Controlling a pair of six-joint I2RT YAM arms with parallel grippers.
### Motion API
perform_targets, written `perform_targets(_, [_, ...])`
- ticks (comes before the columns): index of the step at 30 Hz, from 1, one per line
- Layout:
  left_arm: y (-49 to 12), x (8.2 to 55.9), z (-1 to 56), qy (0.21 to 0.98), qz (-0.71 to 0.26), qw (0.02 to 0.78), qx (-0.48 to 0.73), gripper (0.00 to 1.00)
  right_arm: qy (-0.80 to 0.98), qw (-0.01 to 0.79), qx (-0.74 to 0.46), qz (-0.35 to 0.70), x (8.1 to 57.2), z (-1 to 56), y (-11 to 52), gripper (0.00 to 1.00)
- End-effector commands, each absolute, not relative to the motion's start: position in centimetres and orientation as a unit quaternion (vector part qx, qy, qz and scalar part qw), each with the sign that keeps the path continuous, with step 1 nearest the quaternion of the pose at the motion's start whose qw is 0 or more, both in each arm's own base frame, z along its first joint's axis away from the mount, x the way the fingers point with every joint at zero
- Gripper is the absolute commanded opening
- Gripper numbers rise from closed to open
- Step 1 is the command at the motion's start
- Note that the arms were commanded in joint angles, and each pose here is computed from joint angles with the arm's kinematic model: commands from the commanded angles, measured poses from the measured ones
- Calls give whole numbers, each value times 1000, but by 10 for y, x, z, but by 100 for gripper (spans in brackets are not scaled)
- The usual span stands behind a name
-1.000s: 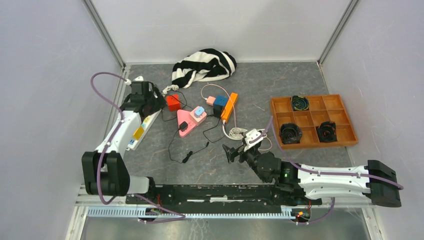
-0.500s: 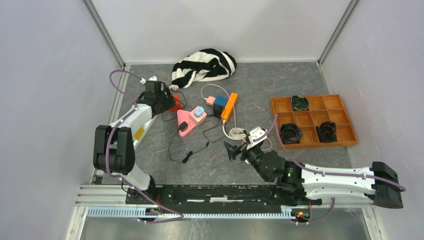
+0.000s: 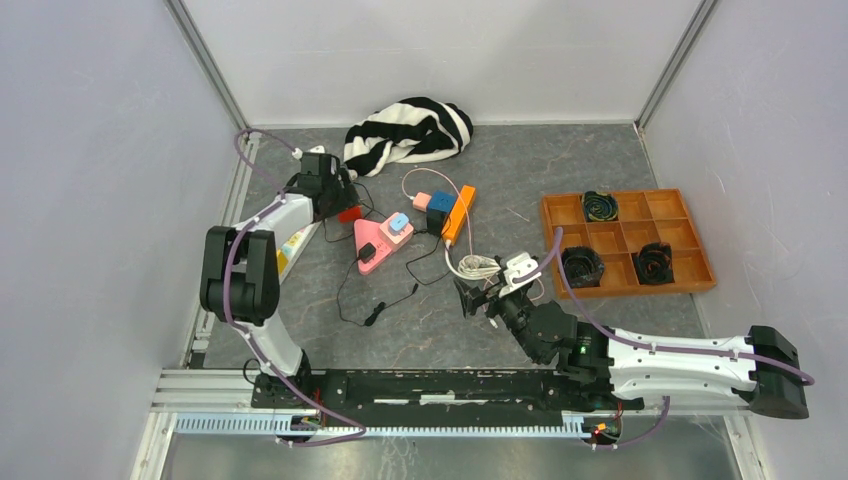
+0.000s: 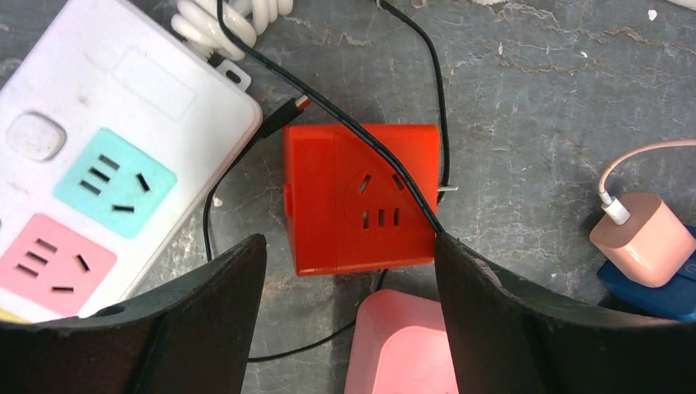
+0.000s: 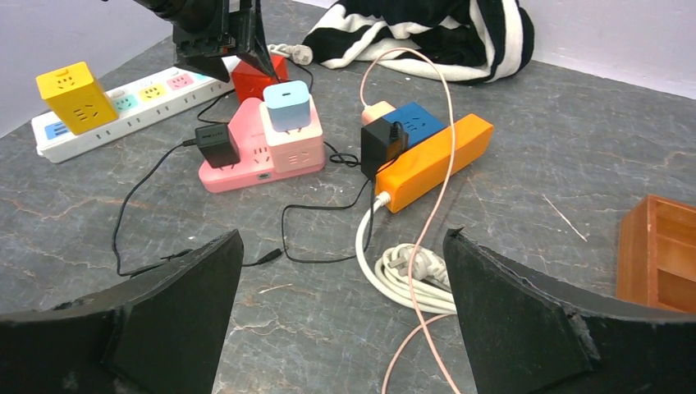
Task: Insert the plug
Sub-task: Pick up the plug from the center of the board.
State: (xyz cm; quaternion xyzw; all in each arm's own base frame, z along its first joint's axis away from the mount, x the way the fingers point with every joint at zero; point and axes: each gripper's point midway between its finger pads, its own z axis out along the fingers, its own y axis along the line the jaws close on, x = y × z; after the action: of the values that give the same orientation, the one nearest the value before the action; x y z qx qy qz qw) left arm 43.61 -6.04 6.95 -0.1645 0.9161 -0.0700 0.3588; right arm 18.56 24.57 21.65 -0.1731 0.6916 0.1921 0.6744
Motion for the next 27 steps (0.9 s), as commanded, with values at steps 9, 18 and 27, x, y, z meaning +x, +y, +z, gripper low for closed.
perform_targets(9, [-59,460,60,927,-23,357,-117,82,680,699,-126,184,193,236,232,98])
perform_targets(18, [-55,454,96,920,-19,368,-130,63,682,697,-124,184,193,234,229,98])
perform_targets(27, [-44,426,152,914,-3,388,-116,47,677,692,-136,211,188,237,238,98])
